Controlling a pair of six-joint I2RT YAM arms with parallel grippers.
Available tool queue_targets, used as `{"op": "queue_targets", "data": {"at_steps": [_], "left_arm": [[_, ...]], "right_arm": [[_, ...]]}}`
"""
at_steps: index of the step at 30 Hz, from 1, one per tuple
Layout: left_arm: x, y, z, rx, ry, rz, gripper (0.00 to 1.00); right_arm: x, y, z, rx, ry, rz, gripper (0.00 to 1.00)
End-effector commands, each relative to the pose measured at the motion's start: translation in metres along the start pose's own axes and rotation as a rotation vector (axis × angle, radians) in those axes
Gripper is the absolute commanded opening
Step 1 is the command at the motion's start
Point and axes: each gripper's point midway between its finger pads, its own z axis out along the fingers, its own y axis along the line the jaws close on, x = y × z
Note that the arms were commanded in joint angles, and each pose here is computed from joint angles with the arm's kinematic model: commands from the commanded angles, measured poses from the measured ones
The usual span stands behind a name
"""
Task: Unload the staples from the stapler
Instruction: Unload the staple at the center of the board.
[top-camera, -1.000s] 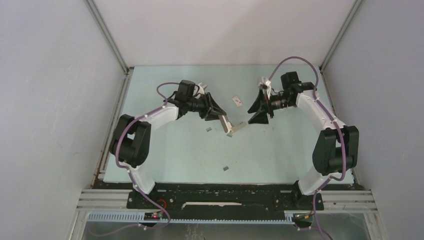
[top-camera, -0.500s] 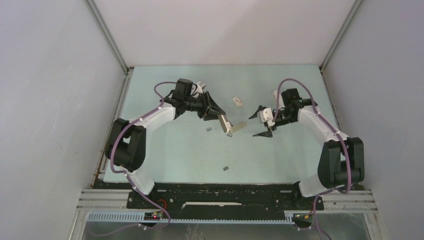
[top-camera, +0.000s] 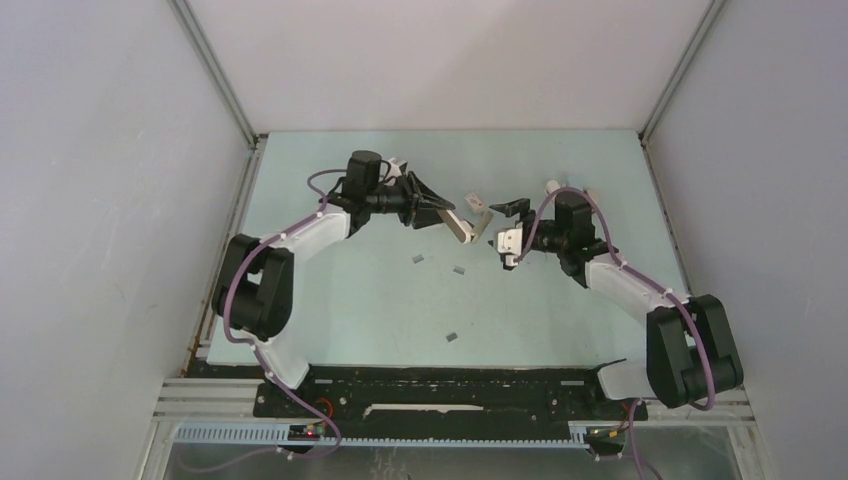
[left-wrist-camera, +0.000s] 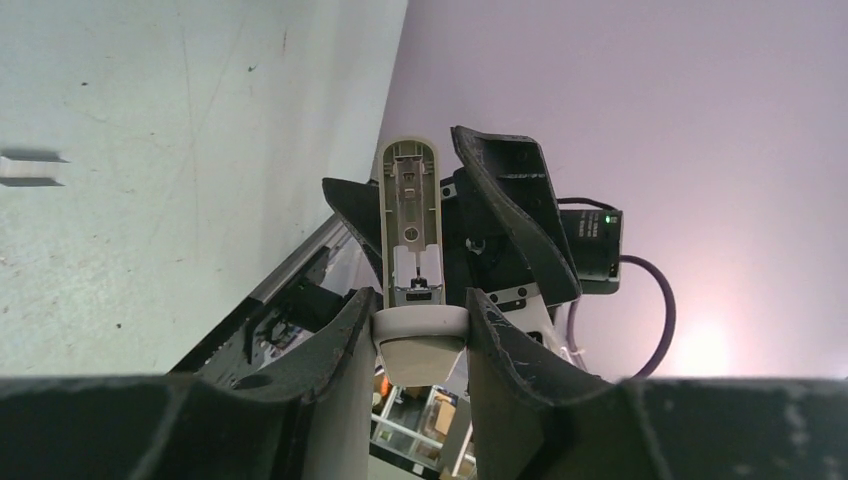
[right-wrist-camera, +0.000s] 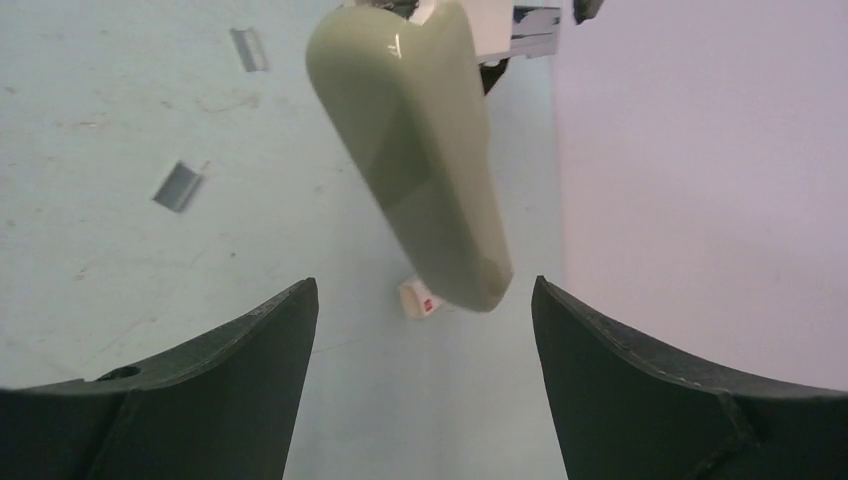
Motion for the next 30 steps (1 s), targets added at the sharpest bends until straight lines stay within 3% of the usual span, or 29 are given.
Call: {"op": "queue_targets", "data": {"at_steps": [1, 13, 24, 30], "left_arm": [[0.003, -0.014, 0.001, 0.064, 0.045, -0.045, 0.0], [0.002, -0.02, 0.0, 0.093, 0.039, -0.09, 0.0], [0.001, -0.016, 0.0, 0.137, 0.023, -0.176, 0.0], [-0.008, 0.018, 0.004, 0.091, -0.06, -0.341, 0.0]], "right_arm": [[-0.014, -0.022, 0.001, 0.11, -0.028, -0.053, 0.86], [-0.036, -0.034, 0.018, 0.264, -0.064, -0.092, 0.85], [-0.031, -0.053, 0.008, 0.397, 0.005, -0.171, 0.55], [-0.019, -0.025, 0.008, 0.332, 0.041, -0.15, 0.3]]}}
